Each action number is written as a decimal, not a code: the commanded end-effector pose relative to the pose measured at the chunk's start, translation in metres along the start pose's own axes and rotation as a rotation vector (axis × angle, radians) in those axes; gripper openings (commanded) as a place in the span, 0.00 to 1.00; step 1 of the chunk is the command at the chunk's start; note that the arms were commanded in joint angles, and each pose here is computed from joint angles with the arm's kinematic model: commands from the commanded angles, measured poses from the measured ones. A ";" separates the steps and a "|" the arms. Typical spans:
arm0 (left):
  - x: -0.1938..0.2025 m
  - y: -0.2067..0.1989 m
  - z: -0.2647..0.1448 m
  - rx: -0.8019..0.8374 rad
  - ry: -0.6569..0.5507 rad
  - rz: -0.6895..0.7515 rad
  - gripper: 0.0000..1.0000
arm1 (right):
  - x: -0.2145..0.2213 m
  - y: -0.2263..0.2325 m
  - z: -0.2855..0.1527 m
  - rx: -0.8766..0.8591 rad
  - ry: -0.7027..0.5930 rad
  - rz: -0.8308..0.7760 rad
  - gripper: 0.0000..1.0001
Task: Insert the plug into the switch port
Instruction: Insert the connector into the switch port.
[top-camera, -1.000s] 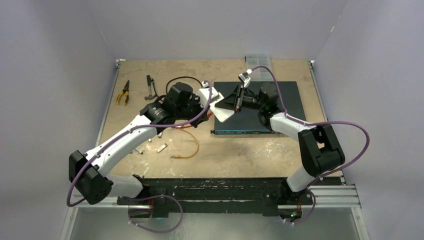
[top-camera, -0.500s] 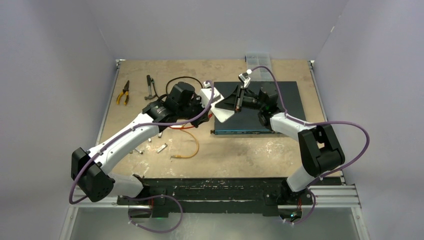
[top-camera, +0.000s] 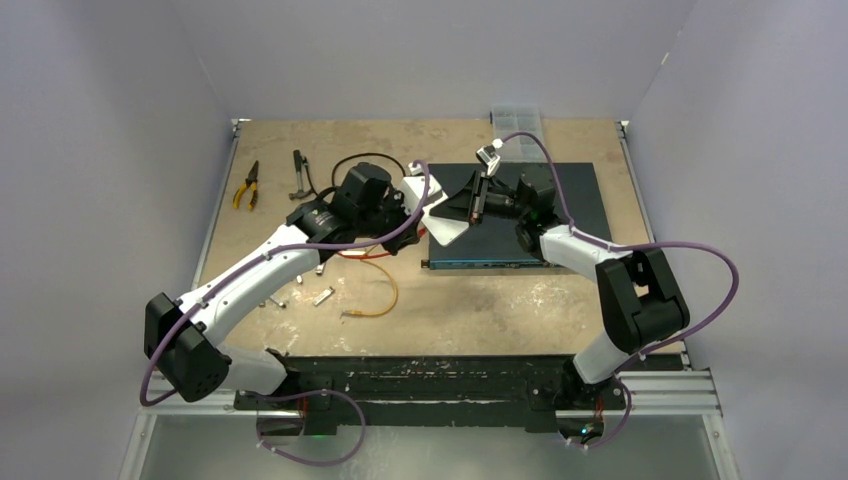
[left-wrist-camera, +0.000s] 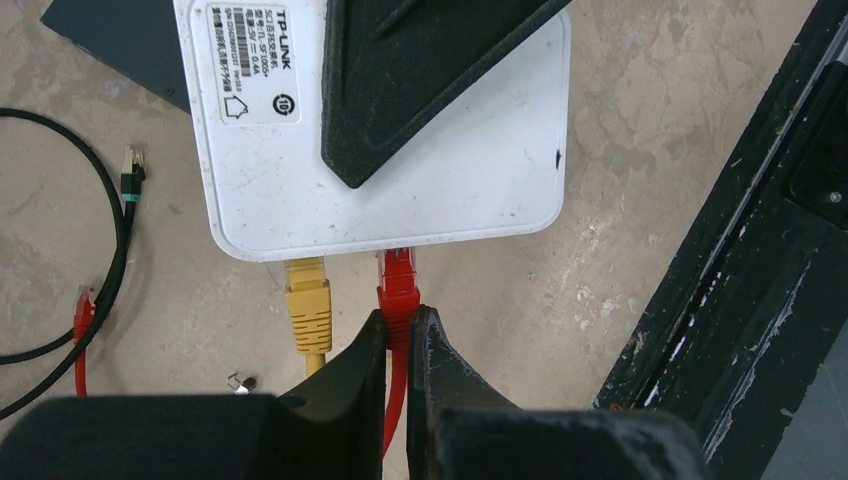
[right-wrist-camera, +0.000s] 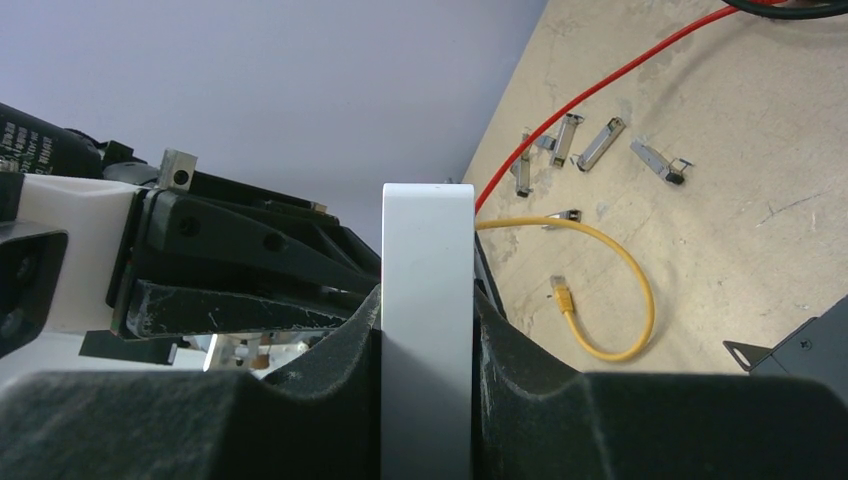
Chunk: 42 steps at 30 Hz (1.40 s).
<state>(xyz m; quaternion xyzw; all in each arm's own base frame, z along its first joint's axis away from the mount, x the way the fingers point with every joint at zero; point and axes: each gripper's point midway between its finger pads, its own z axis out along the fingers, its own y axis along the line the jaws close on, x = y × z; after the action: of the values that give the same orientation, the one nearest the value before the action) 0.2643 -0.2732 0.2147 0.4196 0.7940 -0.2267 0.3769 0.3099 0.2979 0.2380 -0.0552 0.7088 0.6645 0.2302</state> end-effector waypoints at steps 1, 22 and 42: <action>-0.029 -0.003 -0.008 0.016 -0.078 0.002 0.00 | -0.007 0.020 0.003 -0.045 0.012 -0.094 0.00; -0.043 0.001 -0.006 -0.029 -0.263 -0.027 0.00 | 0.009 0.032 0.000 -0.109 0.059 -0.111 0.00; -0.088 0.009 -0.015 -0.068 -0.460 -0.063 0.00 | 0.042 0.036 0.012 -0.140 0.149 -0.117 0.00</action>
<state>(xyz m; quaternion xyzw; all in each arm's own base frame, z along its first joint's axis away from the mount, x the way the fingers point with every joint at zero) 0.2678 -0.2768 0.2203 0.3513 0.7881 -0.2608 0.4330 0.3050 0.3040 0.2445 -0.0935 0.6944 0.6668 0.2540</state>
